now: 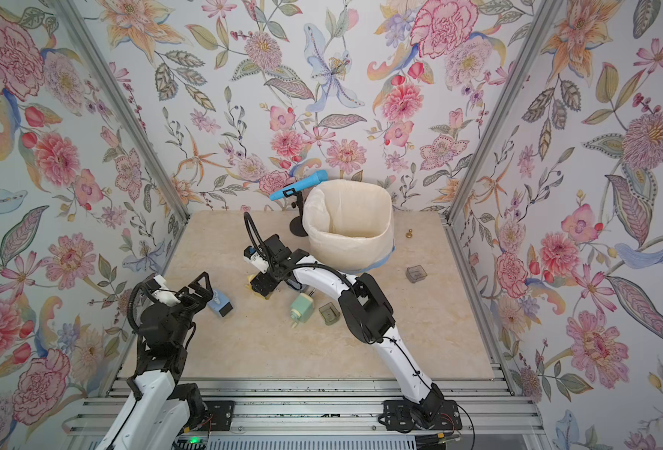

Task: Take out the pencil sharpener tray and clean the shavings
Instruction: Pick up the pencil sharpener from the center of the board.

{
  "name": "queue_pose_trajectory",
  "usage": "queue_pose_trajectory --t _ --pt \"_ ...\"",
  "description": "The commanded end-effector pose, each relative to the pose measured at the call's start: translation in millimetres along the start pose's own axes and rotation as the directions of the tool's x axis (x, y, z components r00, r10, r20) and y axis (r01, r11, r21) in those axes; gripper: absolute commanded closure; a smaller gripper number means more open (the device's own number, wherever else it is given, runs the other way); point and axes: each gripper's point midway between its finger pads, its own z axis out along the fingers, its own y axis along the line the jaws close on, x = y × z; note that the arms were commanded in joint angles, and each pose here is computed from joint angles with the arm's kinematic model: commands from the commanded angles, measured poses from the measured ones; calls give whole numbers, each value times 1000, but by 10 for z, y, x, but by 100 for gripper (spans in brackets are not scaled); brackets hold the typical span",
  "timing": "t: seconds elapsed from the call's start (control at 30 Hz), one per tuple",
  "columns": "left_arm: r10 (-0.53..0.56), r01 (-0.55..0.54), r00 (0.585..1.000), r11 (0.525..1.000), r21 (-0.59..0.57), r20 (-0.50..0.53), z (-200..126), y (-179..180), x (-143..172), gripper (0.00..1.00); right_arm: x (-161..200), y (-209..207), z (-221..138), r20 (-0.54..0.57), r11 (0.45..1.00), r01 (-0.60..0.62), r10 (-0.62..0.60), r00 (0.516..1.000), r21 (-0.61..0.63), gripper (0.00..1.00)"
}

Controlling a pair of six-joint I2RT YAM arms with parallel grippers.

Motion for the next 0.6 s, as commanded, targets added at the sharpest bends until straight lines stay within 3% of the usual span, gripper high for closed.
queue_pose_trajectory --t 0.0,0.3,0.43,0.57 --pt "23 -22 1000 999 -39 21 6 33 -109 0 -19 30 -4 -11 1000 -11 11 1000 -6 19" --pt "-10 10 1000 1000 -23 -6 61 8 -70 0 30 50 -31 -24 1000 -17 17 1000 -10 44" --pt "-18 18 1000 1000 9 -23 59 -35 -25 0 -10 66 -64 -13 1000 -13 13 1000 -23 68" --pt "21 -20 998 1000 19 -51 50 -95 -28 0 -141 94 -214 21 999 -1 2 1000 -36 72"
